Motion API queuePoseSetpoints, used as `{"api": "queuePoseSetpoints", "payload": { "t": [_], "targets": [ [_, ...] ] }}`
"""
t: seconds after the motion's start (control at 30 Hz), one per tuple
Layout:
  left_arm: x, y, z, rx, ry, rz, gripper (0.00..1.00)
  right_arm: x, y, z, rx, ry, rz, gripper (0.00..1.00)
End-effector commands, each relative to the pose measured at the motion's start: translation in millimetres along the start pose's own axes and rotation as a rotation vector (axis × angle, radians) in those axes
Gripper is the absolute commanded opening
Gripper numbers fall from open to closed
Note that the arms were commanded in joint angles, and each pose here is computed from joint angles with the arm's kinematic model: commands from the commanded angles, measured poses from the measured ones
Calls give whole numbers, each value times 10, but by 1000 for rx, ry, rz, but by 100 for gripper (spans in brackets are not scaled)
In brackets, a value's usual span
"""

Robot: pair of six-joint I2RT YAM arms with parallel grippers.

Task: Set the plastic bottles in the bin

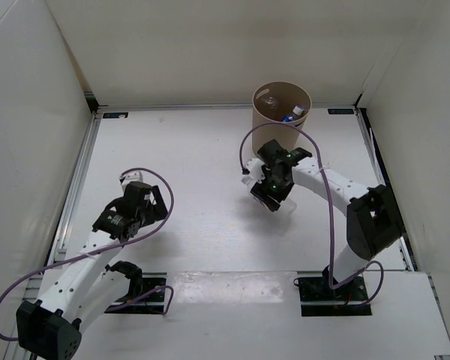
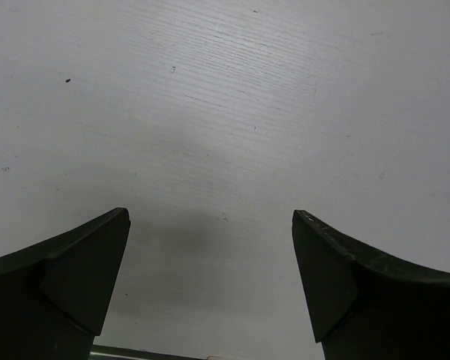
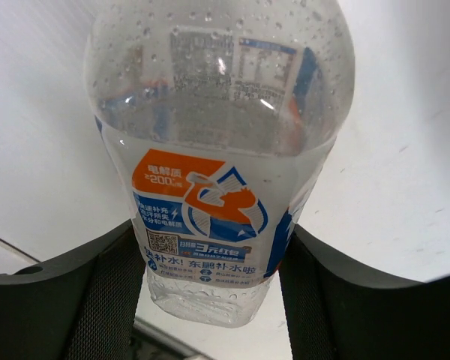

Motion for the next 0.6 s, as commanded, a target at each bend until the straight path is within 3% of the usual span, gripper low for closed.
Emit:
{"api": "queuePoseSetpoints", "payload": {
  "t": [0.0,0.17,0.47,0.57],
  "targets": [
    [-73,8,-50,22,14,-29,100,-342,292,-129,116,163,-103,0],
    [-65,57,-13,22,24,-35,100,-796,718,-103,148,256,-277,0],
    [-53,104,41,26,35,-51,100,-1945,2309,-819,675,234,-754,0],
    [-64,99,38,18,29,-47,100,-2016,2766,-1155,870,71,-830,0]
  ]
}}
Point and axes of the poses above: each gripper's point midway between its finger pads, its own y axis back along the fingers, its own z axis along the line the jaws close on, x = y × z, the point moved 2 cm from there along y, back along the fingers, and after that the axes turned 14 degrees about y, right-handed, at the moved point
